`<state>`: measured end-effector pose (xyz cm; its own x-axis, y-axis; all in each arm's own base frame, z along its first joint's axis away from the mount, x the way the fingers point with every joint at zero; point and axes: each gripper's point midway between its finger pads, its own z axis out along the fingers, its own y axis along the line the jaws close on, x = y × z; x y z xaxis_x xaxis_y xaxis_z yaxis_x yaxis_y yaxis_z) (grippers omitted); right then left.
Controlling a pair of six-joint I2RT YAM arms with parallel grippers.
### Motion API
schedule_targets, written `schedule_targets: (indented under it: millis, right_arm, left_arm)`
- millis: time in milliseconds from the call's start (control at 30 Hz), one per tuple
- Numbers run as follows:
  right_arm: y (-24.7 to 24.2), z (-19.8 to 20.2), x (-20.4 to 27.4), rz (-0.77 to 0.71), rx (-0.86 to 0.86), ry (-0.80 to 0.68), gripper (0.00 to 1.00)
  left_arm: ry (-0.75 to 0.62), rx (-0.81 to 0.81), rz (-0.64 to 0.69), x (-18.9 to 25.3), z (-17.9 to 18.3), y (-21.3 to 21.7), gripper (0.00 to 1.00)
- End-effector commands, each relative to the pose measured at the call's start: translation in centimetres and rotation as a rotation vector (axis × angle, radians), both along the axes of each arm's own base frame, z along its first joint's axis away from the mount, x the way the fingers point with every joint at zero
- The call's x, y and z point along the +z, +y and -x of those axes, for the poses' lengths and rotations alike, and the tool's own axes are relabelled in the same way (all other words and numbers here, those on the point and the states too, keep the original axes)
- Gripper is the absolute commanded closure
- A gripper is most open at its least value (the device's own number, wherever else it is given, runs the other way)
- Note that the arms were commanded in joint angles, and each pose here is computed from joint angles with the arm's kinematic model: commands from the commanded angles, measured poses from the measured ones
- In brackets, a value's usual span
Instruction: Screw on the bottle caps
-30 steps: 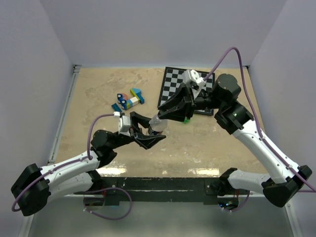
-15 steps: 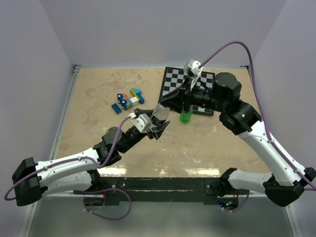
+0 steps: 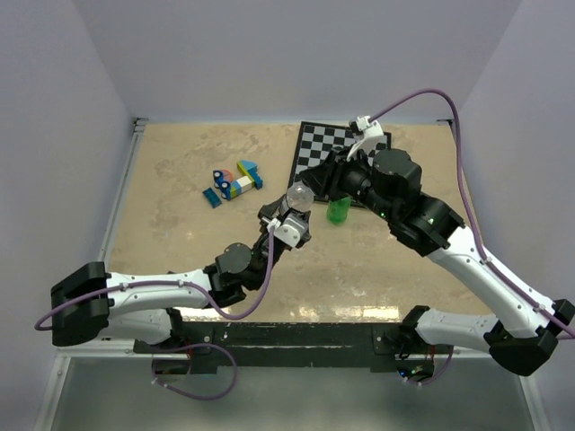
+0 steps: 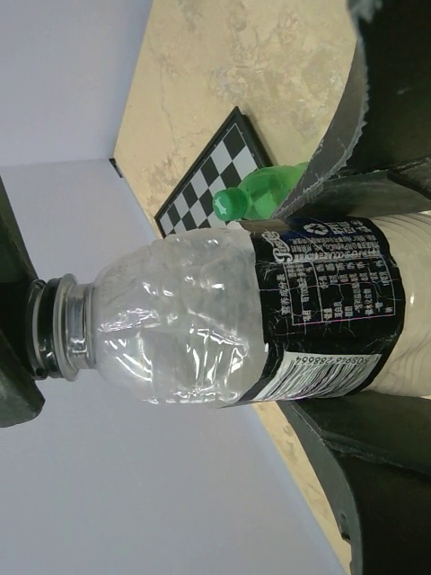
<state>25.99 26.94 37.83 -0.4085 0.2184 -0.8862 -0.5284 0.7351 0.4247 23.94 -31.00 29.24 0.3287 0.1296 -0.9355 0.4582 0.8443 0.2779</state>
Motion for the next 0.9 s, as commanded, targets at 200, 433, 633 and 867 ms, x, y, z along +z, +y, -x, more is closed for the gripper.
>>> schedule_targets:
  millis: [200,433,633,867]
  right_arm:
    - [0.4,0.2,4.0,-0.013,0.057,-0.145,0.36]
    - [-0.4,1.2,8.9,-0.033,0.220,-0.334,0.16]
    - [0.4,4.3,7.8,-0.062,0.563,-0.465,0.14]
    - [1.1,7.6,6.3,-0.127,0.826,-0.547,0.16]
  left_arm:
    - [0.053,-0.157,0.218,3.4,1.8,0.5,1.00]
    - [0.199,-0.313,0.260,0.2,1.5,1.6,1.00]
    - [0.179,-0.603,0.322,1.5,3.8,1.4,1.00]
    - [0.105,-0.855,0.353,4.5,6.9,0.7,1.00]
